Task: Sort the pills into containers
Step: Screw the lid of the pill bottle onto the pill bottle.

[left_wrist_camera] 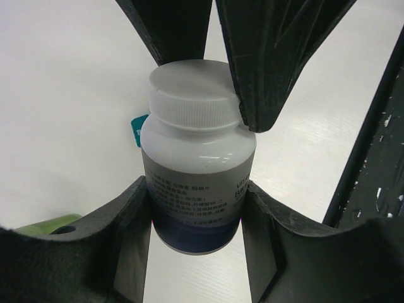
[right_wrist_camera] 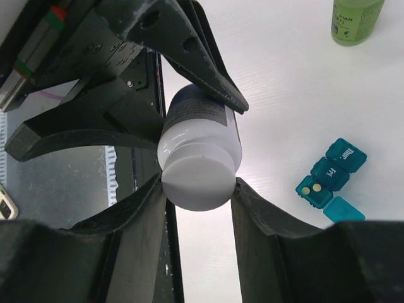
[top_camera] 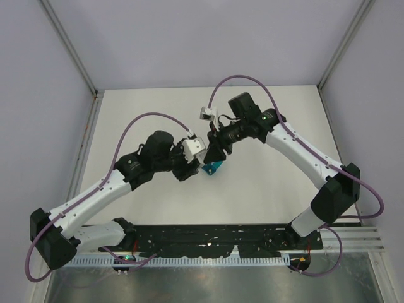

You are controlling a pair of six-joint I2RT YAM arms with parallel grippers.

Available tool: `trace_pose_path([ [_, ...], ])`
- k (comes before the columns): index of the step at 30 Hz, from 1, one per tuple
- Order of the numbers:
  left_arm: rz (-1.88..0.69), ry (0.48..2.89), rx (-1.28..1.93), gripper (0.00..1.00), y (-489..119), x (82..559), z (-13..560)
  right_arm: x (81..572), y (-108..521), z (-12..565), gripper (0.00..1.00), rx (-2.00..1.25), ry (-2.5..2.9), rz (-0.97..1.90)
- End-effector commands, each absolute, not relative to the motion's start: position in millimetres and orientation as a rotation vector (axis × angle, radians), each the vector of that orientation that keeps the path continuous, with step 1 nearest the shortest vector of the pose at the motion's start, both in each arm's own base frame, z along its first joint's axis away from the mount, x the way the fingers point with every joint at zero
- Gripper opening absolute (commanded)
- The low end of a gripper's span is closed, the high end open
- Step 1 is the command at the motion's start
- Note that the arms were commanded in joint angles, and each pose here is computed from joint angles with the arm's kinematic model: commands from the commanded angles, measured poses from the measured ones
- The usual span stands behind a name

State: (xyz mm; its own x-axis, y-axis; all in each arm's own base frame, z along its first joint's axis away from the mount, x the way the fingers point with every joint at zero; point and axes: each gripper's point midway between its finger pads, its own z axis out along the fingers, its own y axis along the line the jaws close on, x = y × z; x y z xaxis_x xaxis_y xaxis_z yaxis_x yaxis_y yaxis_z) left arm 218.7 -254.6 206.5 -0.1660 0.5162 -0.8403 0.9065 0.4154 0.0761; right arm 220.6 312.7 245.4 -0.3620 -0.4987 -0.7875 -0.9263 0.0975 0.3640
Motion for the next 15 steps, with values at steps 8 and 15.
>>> trace_pose_path([
  [8, -0.270, 1.717, 1.083, 0.00, -252.9, 256.6, 227.5, 243.9, 320.8, 242.1, 0.25, -1.163, 2.066, 1.329],
  [15, -0.165, 1.729, 1.065, 0.00, -252.7, 268.1, 222.1, 253.1, 322.9, 237.9, 0.27, -1.086, 2.101, 1.367],
])
